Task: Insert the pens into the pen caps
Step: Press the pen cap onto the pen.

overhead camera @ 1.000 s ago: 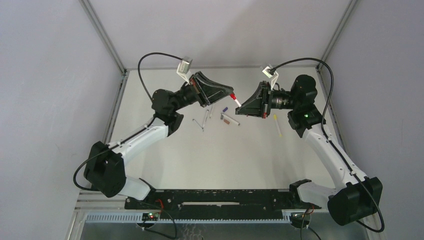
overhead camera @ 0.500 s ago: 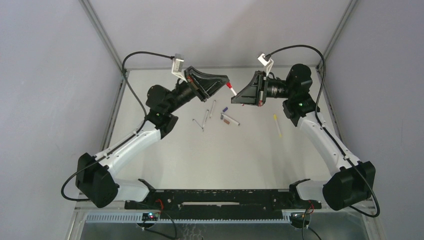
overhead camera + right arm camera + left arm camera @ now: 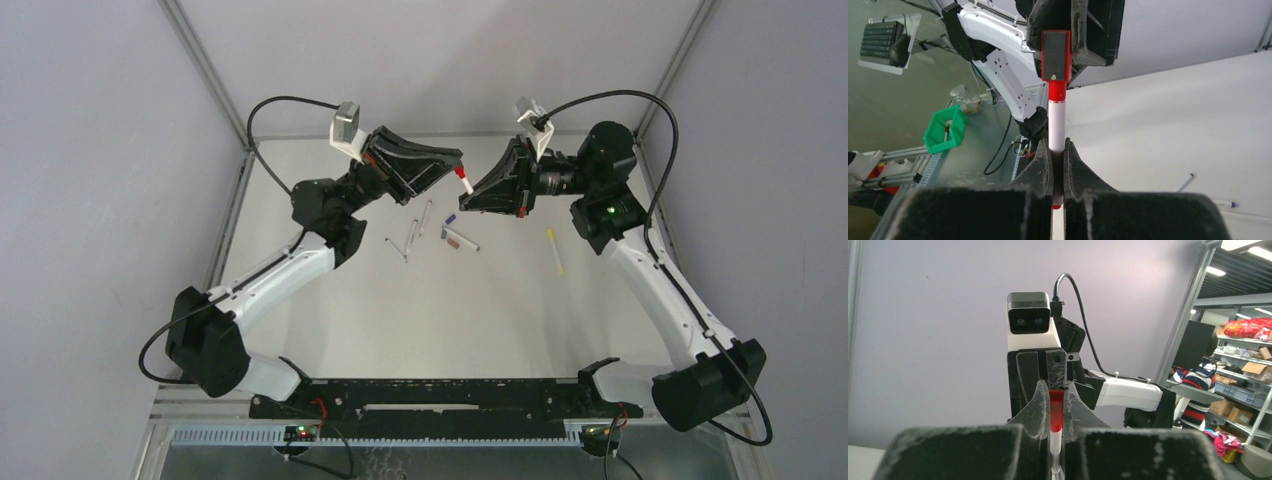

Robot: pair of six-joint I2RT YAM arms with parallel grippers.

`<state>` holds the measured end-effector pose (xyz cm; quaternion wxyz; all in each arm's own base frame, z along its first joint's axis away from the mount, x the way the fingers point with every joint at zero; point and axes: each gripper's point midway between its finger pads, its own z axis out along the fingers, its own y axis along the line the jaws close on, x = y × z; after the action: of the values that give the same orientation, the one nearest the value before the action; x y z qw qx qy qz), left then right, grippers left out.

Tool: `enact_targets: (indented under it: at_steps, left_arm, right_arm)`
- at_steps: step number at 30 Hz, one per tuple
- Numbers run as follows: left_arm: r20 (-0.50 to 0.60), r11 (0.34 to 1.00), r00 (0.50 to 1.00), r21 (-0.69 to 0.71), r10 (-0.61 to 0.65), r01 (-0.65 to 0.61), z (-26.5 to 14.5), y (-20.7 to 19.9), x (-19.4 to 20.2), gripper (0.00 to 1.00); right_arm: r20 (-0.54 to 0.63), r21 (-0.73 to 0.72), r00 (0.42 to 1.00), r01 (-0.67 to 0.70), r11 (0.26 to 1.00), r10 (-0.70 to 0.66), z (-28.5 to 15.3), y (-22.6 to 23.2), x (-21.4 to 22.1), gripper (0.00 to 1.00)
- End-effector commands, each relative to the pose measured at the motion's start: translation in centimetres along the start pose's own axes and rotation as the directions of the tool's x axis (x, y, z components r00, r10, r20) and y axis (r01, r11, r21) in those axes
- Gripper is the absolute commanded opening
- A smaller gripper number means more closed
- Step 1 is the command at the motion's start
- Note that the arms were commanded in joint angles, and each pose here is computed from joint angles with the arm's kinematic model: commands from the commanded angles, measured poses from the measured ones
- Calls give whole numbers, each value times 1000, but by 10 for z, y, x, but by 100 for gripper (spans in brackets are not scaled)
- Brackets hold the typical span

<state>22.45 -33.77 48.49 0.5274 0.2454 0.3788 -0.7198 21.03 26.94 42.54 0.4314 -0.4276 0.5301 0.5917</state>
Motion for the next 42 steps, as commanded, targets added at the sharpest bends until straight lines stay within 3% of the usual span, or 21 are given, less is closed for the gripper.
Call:
enact_targets:
  at_steps: [1,9,11,18,23,26,28,33,39,42]
  left_arm:
    - [-510,953,811,-60,-286,298,-41,-6,143,0]
    - [-686,948,666,-301,-293,107,-83,30,190,0]
    - [-705,949,647,-300,-291,100,-84,31,195,0]
    - [-555,947,768,-212,-319,240,-52,16,159,0]
    - [-380,940,871,-260,-311,221,-42,33,107,3]
    - [-278,935,924,-309,-264,174,-38,42,73,17]
    - [-209,929,953,-343,-221,140,-37,44,50,32]
    - [-71,900,988,-426,-136,93,-48,50,6,61]
    - [-26,876,999,-481,36,-44,-69,45,-18,82]
    - [-33,856,996,-508,87,-92,-81,46,-20,87]
  right_arm:
    - [246,223,957,102,970,-157,-6,-24,-82,0]
    - [299,216,949,33,976,-99,-14,-26,-99,0]
    - [284,233,945,98,968,-164,-10,-23,-101,0]
    - [243,154,959,113,982,-148,-4,-11,-89,0]
    - [126,131,980,135,982,-152,-3,-15,-51,0]
    - [36,96,988,149,984,-153,-6,-16,-17,0]
    - [-17,75,988,154,985,-153,-10,-14,4,0]
    - [-122,35,980,161,986,-155,-19,-5,46,0]
    - [-163,116,983,103,988,-84,-39,-13,83,0]
    - [-167,201,985,68,977,-34,-53,-27,100,0]
